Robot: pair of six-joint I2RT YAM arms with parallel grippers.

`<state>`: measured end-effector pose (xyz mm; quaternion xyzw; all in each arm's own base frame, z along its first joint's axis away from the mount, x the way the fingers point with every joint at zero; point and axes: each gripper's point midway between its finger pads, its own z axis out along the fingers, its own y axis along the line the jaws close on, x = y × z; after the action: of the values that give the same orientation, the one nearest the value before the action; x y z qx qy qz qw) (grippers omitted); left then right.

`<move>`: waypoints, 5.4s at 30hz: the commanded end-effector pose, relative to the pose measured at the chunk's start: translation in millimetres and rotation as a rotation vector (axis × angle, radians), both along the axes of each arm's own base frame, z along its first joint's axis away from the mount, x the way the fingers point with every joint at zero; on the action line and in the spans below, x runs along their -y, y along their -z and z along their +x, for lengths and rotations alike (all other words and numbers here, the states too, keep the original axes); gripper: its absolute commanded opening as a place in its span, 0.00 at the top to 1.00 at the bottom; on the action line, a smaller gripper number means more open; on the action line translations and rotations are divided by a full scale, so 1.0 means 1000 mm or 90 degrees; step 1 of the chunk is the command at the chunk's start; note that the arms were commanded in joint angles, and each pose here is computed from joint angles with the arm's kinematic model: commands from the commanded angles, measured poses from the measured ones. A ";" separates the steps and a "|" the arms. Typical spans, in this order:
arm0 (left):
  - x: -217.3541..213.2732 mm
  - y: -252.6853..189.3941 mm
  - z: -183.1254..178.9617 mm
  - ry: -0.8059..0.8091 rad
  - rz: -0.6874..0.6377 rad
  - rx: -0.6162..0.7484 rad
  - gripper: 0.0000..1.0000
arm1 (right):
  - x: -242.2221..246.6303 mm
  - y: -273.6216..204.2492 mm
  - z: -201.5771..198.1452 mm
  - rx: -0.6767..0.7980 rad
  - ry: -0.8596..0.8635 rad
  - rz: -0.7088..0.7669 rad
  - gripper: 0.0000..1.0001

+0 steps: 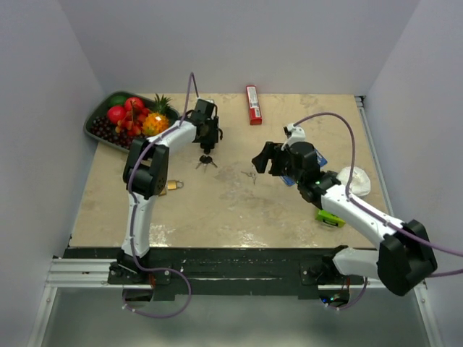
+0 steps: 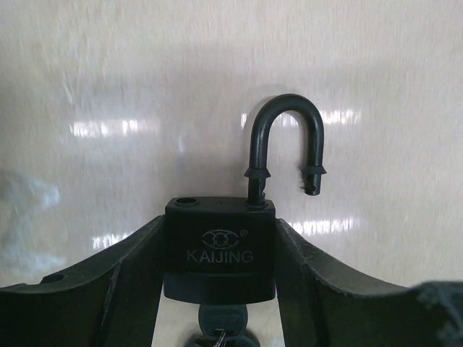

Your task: Unlock with the key

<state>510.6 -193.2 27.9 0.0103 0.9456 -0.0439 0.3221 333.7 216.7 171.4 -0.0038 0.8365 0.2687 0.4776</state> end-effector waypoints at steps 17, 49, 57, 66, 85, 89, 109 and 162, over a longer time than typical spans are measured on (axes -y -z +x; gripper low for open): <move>-0.015 0.021 0.093 0.010 0.017 0.076 1.00 | 0.053 -0.021 -0.028 0.037 0.071 -0.080 0.16; 0.018 -0.251 -0.081 0.133 -0.257 0.438 0.08 | 0.044 -0.002 -0.035 0.018 0.023 -0.092 0.20; -0.057 -0.212 -0.148 0.079 -0.258 0.330 0.01 | 0.028 0.016 -0.024 0.012 -0.008 -0.130 0.26; -0.088 -0.200 -0.174 0.137 -0.150 0.321 0.01 | -0.020 0.066 -0.001 -0.004 -0.144 -0.208 0.34; -0.093 -0.177 -0.189 0.142 -0.131 0.307 0.01 | -0.025 0.115 0.046 -0.052 -0.154 -0.315 0.40; -0.090 -0.176 -0.190 0.147 -0.140 0.303 0.01 | -0.028 0.122 0.049 -0.055 -0.160 -0.321 0.42; -0.081 -0.171 -0.191 0.173 -0.160 0.290 0.01 | -0.027 0.134 0.054 -0.074 -0.152 -0.334 0.86; 0.091 -0.256 -0.218 0.512 -0.165 0.544 0.31 | -0.089 -0.164 -0.058 0.107 -0.345 0.199 1.00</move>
<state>270.3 -289.1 259.3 0.3627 0.6511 -0.3146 0.5879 285.1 305.4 300.1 -0.1629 0.7469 0.4813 0.4289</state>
